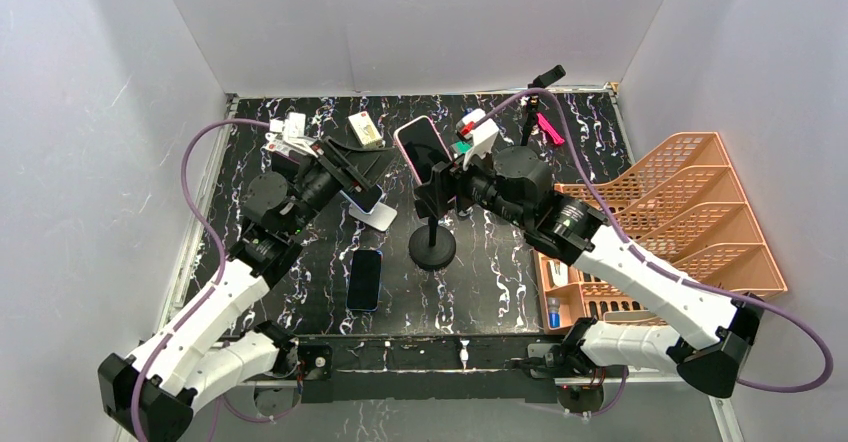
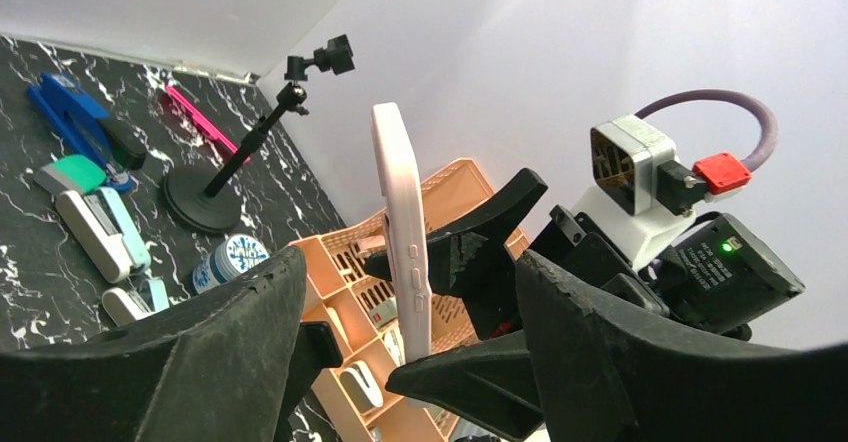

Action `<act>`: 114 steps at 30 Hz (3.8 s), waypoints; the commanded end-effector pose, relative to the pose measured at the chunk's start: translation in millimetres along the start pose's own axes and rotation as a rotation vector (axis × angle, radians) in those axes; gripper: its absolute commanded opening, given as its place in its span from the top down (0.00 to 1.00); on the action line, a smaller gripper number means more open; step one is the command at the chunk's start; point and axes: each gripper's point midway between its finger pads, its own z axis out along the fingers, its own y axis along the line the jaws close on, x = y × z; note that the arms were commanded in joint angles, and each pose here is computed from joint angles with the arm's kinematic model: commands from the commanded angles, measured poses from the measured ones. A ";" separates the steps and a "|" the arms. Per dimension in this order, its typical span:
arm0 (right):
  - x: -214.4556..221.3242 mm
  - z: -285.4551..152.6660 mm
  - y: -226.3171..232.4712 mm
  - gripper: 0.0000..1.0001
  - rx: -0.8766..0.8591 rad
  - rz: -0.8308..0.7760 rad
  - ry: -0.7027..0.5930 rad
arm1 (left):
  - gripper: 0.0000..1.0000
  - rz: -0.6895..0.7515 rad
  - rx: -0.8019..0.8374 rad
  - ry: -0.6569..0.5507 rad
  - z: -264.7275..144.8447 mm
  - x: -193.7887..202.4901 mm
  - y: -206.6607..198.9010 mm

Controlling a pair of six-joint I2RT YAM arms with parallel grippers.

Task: Remove the phone from the phone stand
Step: Place the phone at the center of the board.

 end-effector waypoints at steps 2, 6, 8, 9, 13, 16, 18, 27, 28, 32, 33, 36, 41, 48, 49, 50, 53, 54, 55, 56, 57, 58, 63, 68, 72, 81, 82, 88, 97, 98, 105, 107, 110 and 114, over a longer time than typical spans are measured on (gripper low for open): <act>-84.5 -6.3 9.8 1.00 -0.009 0.045 -0.259 | 0.30 -0.013 0.072 -0.014 11.4 -13.2 -22.4; -85.3 1.4 12.3 1.00 0.002 0.063 -0.260 | 0.37 -0.009 0.064 0.016 18.5 -5.9 -16.4; -84.8 4.4 13.0 1.00 0.016 0.068 -0.260 | 0.39 -0.007 0.053 0.020 20.9 -3.7 -12.5; -85.1 5.5 12.6 1.00 0.024 0.071 -0.262 | 0.40 -0.007 0.043 0.022 22.3 -2.7 -9.6; -82.1 10.1 10.6 1.00 0.069 0.086 -0.258 | 0.47 -0.013 0.003 0.035 26.8 1.1 -0.4; -79.7 12.4 10.9 1.00 0.090 0.090 -0.257 | 0.54 -0.018 -0.006 0.042 29.7 3.9 2.8; -79.0 12.8 11.7 1.00 0.097 0.091 -0.257 | 0.59 -0.021 -0.004 0.051 31.1 6.4 2.8; -82.8 16.6 17.2 1.00 0.096 0.097 -0.275 | 0.72 -0.034 0.008 0.084 34.1 18.0 1.4; -82.8 16.8 18.0 1.00 0.095 0.095 -0.274 | 0.75 -0.034 0.008 0.084 34.2 18.3 1.4; -80.2 16.9 19.4 1.00 0.093 0.093 -0.266 | 0.86 -0.030 0.010 0.080 33.1 18.0 0.7; -78.7 16.9 19.8 1.00 0.092 0.091 -0.260 | 0.89 -0.028 0.011 0.079 32.7 18.1 1.0; -70.4 16.1 22.3 0.94 0.075 0.080 -0.220 | 1.00 -0.024 0.009 0.070 30.8 16.9 1.4; -60.6 11.3 21.8 0.30 0.080 0.091 -0.158 | 1.00 -0.004 -0.009 0.031 25.0 8.9 2.2; -60.3 -6.5 21.5 0.01 0.077 0.107 -0.122 | 1.00 0.039 -0.038 -0.039 15.8 -11.4 -3.7; -61.2 -9.3 21.4 0.01 0.075 0.107 -0.121 | 1.00 0.046 -0.042 -0.045 14.3 -13.6 -4.5; -61.0 -12.0 21.8 0.01 0.070 0.103 -0.118 | 1.00 0.055 -0.042 -0.048 12.7 -16.0 -6.6; -62.9 -23.5 27.7 0.01 0.022 0.090 -0.123 | 1.00 0.091 -0.048 -0.051 5.0 -21.1 -11.4; -63.5 -29.6 29.8 0.01 0.001 0.083 -0.129 | 1.00 0.109 -0.055 -0.050 1.7 -22.6 -11.9; -63.0 -34.8 32.7 0.01 -0.024 0.072 -0.134 | 1.00 0.125 -0.065 -0.050 -3.0 -24.0 -12.1; -61.1 -39.0 35.7 0.01 -0.052 0.059 -0.137 | 1.00 0.139 -0.081 -0.049 -7.8 -25.7 -11.6; -58.5 -44.1 38.9 0.01 -0.079 0.047 -0.139 | 1.00 0.159 -0.095 -0.042 -12.6 -26.1 -11.1; -55.8 -48.5 40.5 0.01 -0.100 0.031 -0.143 | 1.00 0.183 -0.106 -0.024 -18.2 -26.2 -12.4; -41.7 -71.9 38.2 0.01 -0.135 0.004 -0.157 | 1.00 0.318 -0.221 0.123 -64.3 -13.9 -1.1; -30.4 -85.2 30.9 0.01 -0.125 -0.004 -0.168 | 1.00 0.383 -0.294 0.205 -110.1 -3.0 9.9; -22.3 -83.9 29.1 0.01 -0.120 -0.001 -0.157 | 1.00 0.344 -0.349 0.394 -128.6 36.1 33.2; -8.4 -78.2 24.7 0.01 -0.098 0.029 -0.137 | 1.00 0.063 -0.500 0.696 -143.2 131.6 97.5; -6.8 -78.1 24.2 0.01 -0.096 0.032 -0.135 | 1.00 0.042 -0.492 0.704 -141.3 138.5 101.0; -0.1 -74.6 23.1 0.01 -0.090 0.047 -0.128 | 1.00 -0.109 -0.509 0.723 -125.2 172.1 123.5; 5.9 -73.8 20.4 0.01 -0.078 0.062 -0.127 | 1.00 -0.184 -0.599 0.742 -123.4 205.4 152.7; 5.8 -73.9 20.6 0.01 -0.079 0.064 -0.128 | 1.00 -0.181 -0.612 0.754 -124.0 209.6 155.8; 4.6 -78.0 18.5 0.01 -0.071 0.073 -0.136 | 1.00 -0.166 -0.701 0.751 -124.9 218.7 175.7; 4.8 -79.1 17.2 0.01 -0.066 0.076 -0.139 | 1.00 -0.171 -0.715 0.755 -124.2 222.5 179.6; 4.4 -80.2 15.8 0.01 -0.059 0.079 -0.143 | 1.00 -0.176 -0.736 0.786 -124.6 230.7 185.7; 4.3 -81.7 14.4 0.01 -0.054 0.079 -0.145 | 1.00 -0.194 -0.724 0.823 -123.0 242.3 186.0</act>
